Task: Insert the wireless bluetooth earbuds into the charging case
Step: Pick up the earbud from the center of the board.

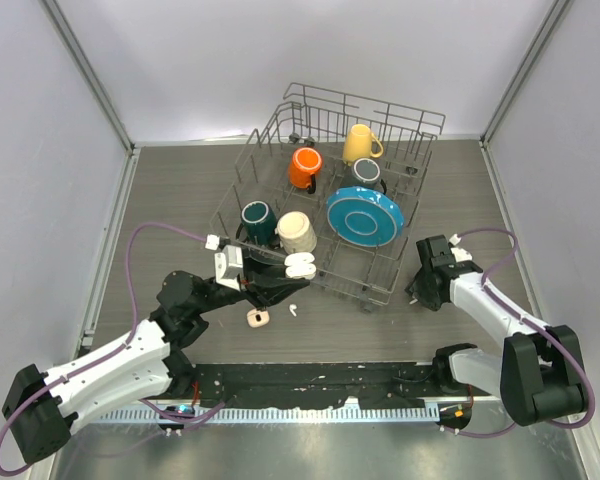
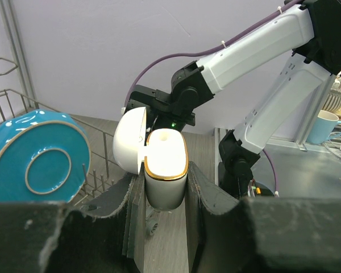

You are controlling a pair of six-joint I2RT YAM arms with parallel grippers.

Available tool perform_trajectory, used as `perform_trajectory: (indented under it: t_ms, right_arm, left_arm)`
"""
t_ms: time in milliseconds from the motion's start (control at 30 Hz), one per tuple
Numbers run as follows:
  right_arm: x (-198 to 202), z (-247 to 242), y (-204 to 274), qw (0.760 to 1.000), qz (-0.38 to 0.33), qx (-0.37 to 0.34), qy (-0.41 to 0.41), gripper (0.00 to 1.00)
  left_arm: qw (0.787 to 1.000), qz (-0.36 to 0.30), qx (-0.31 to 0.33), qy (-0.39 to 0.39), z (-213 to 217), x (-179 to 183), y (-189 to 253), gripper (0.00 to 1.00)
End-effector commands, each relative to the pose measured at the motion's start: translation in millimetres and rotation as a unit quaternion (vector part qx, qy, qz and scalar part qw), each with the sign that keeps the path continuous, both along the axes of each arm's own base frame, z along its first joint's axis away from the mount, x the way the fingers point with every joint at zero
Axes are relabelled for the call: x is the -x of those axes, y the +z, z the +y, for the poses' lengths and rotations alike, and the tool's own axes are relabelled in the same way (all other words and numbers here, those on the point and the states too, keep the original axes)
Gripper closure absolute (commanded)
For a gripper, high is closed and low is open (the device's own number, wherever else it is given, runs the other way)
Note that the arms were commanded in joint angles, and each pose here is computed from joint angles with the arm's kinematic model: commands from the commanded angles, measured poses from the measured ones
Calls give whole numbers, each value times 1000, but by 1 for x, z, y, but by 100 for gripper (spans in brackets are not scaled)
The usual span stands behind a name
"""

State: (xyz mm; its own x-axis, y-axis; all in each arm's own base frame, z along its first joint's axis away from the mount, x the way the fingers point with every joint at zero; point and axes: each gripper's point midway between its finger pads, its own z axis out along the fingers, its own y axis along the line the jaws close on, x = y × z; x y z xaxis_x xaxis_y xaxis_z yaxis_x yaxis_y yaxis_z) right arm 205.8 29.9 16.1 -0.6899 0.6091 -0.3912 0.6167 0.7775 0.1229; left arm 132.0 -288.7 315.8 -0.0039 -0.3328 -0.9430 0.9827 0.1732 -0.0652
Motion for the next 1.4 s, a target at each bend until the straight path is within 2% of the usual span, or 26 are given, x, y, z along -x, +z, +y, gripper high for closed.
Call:
perform_trajectory:
  t_ms: [0, 433, 667, 800, 1133, 1367]
  right_arm:
    - [-7, -3, 2, 1000, -8, 11, -6, 55]
    - [-9, -2, -2, 1000, -7, 9, -9, 58]
    - [-9, 1, -4, 1000, -8, -2, -13, 51]
    - [-9, 3, -6, 1000, -12, -12, -25, 51]
    - [-5, 2, -9, 1000, -5, -9, -29, 62]
    - [-4, 4, -10, 1000, -4, -12, -18, 65]
  left_arm:
    - [999, -22, 26, 0, 2, 3, 23, 100]
    - [1000, -19, 25, 1, 2, 2, 22, 100]
    - [1000, -18, 25, 0, 2, 2, 22, 100]
    - [1000, -17, 24, 0, 2, 2, 21, 100]
    - [1000, -15, 23, 3, 2, 2, 20, 100]
    - [1000, -14, 22, 2, 2, 1, 20, 100]
